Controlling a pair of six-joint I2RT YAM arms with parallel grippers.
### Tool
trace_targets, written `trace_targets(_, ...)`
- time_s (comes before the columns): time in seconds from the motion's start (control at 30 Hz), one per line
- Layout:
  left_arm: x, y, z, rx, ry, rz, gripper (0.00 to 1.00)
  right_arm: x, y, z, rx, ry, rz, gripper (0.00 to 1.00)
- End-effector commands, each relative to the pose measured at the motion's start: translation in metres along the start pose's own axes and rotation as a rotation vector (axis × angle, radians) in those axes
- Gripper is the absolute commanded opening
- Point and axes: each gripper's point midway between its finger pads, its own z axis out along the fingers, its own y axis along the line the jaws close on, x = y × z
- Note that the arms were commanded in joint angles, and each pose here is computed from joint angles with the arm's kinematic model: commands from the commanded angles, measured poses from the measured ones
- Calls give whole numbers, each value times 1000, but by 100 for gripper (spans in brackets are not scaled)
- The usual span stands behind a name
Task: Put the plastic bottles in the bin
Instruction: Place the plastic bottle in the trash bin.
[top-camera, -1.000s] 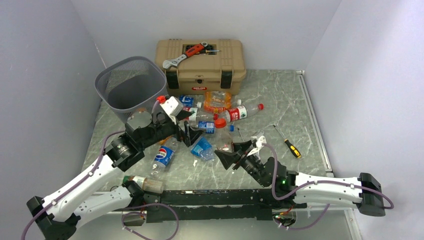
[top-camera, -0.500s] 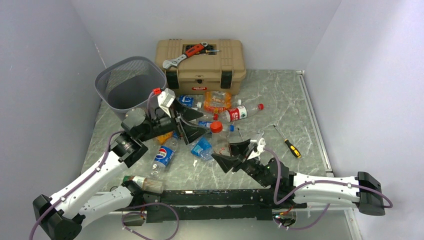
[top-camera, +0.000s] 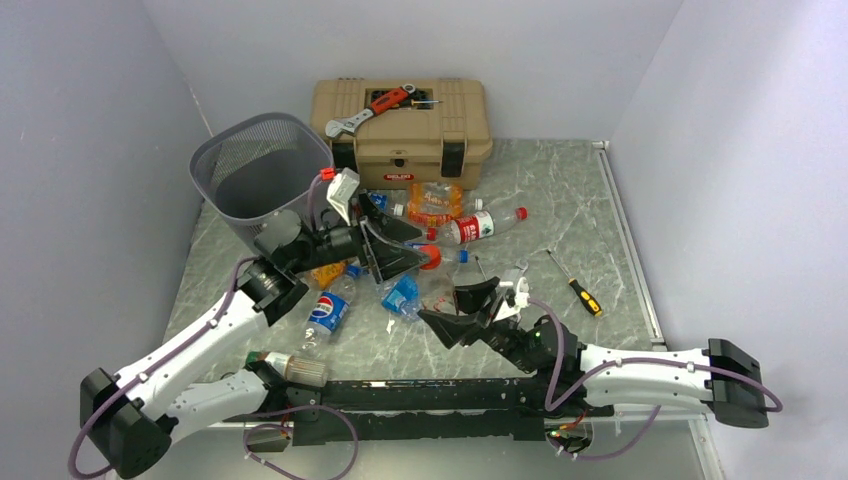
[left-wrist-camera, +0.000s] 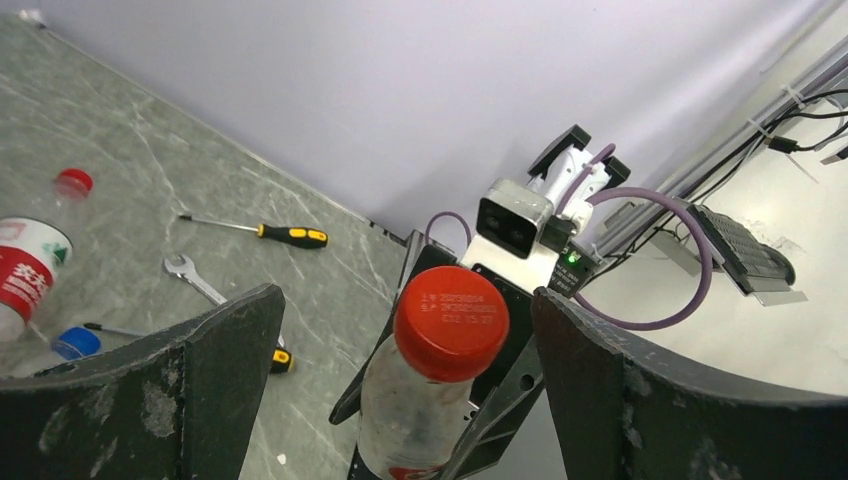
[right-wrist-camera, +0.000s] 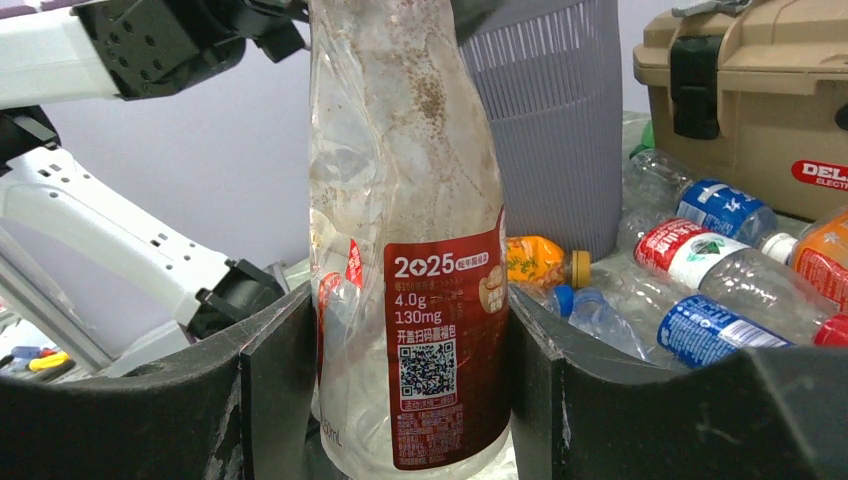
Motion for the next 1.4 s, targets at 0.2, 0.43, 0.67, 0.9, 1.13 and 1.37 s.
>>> trace_targets(0.2, 11, -20, 18, 106, 73, 3, 95, -29, 16, 17, -49, -103, 17, 30)
trace_targets(0.43, 21, -24, 21, 131, 89, 5, 75, -36, 7, 13, -5, -156, 51, 30)
trace_targets(0.67, 26, -21, 23, 117, 95, -3, 40, -34, 5, 13, 6, -146, 54, 31)
trace_targets(0.9, 27, -19, 25, 99, 103, -15, 70, -26, 6, 14, 1, -113, 52, 32)
trace_targets(1.13, 20, -22, 24, 102, 81, 10, 63, -23, 5, 12, 3, -99, 54, 33)
trace_targets(1.37, 21, -23, 23, 99, 91, 17, 17, -9, 0, 10, 30, -40, 61, 41)
